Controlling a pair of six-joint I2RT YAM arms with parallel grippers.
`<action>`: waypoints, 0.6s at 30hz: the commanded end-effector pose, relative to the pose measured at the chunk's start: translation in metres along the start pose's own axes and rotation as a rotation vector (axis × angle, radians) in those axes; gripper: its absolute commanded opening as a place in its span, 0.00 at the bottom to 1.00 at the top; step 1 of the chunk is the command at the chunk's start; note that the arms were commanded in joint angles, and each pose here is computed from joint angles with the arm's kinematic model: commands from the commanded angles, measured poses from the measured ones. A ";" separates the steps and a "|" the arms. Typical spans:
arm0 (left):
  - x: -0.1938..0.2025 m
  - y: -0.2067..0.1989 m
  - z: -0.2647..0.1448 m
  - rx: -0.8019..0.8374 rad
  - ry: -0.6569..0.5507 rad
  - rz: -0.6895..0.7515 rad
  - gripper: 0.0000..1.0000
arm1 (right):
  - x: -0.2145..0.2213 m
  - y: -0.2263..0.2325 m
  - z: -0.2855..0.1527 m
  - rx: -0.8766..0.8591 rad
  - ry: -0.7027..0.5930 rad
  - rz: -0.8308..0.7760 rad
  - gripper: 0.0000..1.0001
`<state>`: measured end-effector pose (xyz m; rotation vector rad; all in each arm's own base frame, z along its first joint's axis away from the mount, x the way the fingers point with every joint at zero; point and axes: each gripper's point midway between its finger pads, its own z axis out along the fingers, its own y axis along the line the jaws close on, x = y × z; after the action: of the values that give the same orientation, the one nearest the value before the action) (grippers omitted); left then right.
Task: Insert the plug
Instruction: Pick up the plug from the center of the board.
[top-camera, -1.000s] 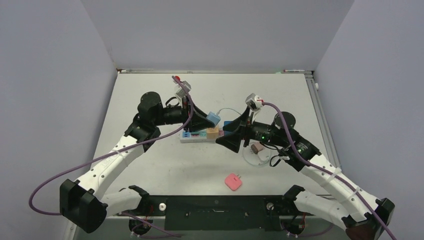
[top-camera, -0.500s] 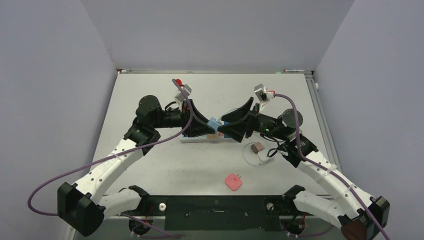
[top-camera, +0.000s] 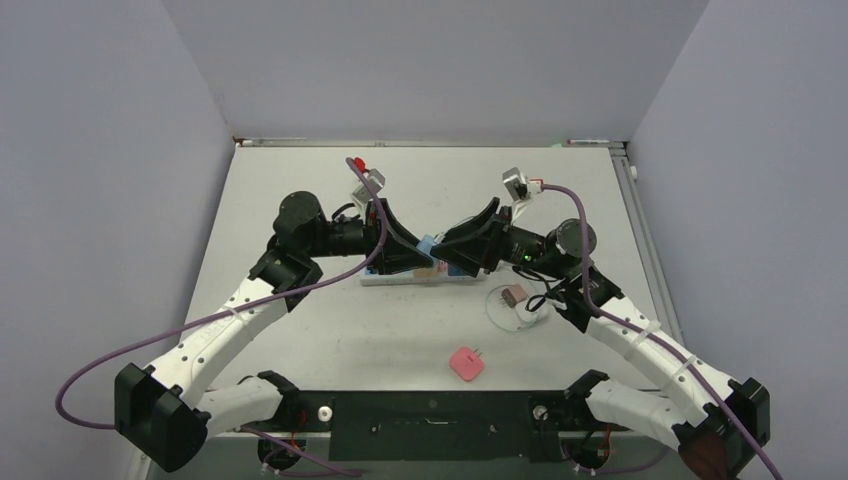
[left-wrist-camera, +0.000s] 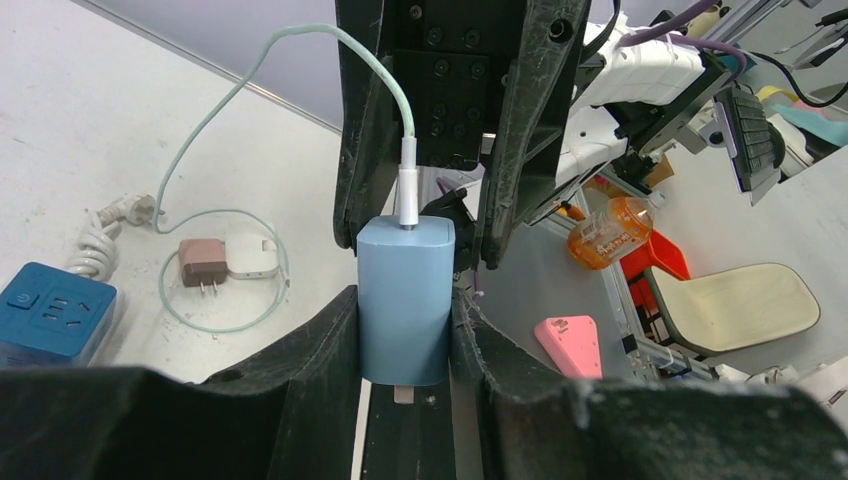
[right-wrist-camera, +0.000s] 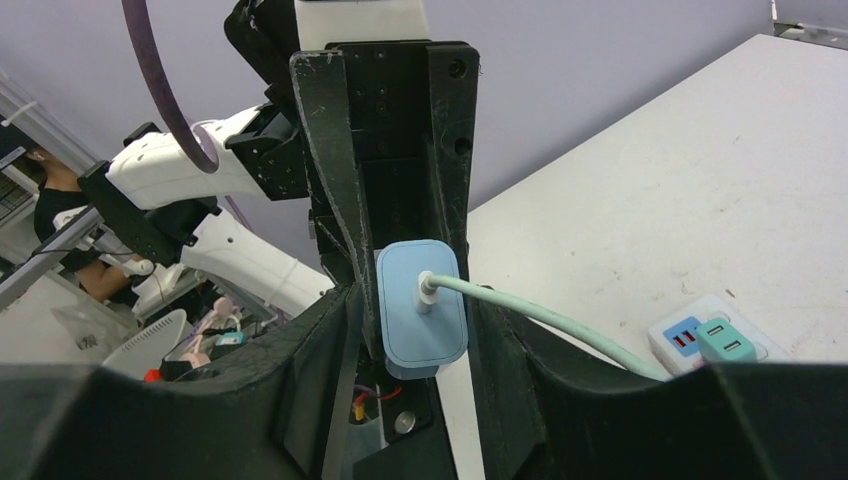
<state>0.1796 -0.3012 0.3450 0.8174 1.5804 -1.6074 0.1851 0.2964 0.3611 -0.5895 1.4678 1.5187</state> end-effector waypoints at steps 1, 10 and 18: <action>-0.029 -0.016 0.004 0.037 -0.060 0.072 0.00 | -0.006 0.013 0.004 -0.048 -0.027 -0.049 0.42; -0.028 -0.005 0.009 0.012 -0.046 0.046 0.67 | 0.000 -0.004 0.004 0.059 0.036 -0.087 0.12; 0.027 0.096 -0.028 -0.329 0.226 0.210 0.96 | -0.012 -0.100 -0.037 0.622 0.121 -0.211 0.05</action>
<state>0.2152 -0.2962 0.3196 0.8408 1.6684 -1.4161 0.2240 0.2820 0.3316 -0.5407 1.6841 1.1672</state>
